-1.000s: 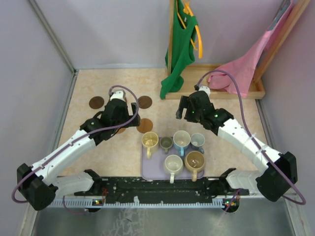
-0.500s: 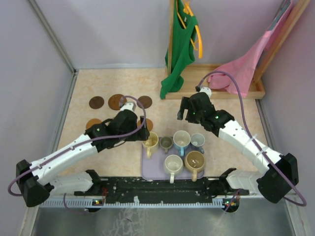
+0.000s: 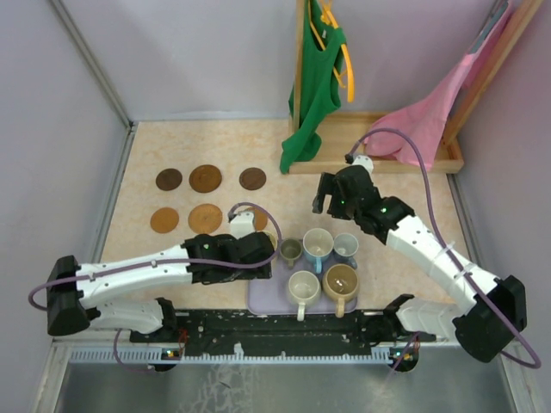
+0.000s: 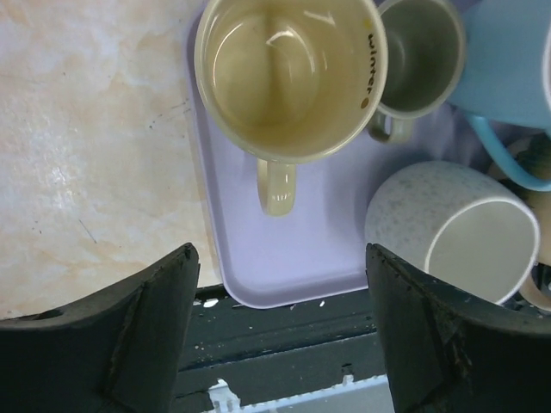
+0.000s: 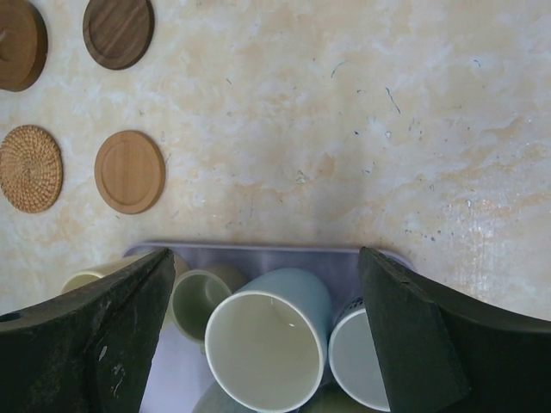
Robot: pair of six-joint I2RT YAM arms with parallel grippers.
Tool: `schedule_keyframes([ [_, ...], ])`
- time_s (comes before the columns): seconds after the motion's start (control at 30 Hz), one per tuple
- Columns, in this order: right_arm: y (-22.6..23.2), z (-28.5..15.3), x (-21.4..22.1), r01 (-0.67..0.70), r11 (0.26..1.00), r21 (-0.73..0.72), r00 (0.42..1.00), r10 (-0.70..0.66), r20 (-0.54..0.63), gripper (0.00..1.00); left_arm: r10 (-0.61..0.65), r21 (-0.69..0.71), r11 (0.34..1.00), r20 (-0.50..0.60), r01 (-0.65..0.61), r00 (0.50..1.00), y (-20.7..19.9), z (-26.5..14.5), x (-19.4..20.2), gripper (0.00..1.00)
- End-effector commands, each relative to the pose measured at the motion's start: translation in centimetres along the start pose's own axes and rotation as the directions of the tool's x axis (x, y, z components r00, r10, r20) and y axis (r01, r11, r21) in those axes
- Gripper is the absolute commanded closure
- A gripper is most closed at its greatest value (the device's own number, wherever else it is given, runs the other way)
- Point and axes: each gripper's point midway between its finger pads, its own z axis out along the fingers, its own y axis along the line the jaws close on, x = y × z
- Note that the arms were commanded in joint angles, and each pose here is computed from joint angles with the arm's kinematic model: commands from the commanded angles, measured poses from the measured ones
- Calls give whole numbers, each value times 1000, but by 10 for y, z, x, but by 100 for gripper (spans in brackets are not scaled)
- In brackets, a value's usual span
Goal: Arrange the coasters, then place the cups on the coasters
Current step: Pick up the cup from the tray.
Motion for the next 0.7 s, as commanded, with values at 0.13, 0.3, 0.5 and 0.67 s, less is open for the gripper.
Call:
schedule_keyframes([
  [0.13,2,-16,-18,5,1000,-29,998,-3,66,12,-72,-58,996,42,74,997,-7,23,12,18],
  [0.3,3,-21,-20,12,999,-35,998,-10,70,12,-61,-25,998,121,64,991,-16,30,-2,22],
  [0.5,0,-21,-18,18,999,-30,998,-16,67,12,-27,-77,996,142,38,990,-14,41,-3,26],
  [0.67,0,-21,-18,22,999,-27,997,-20,69,12,-21,-104,994,142,36,990,-10,49,4,29],
])
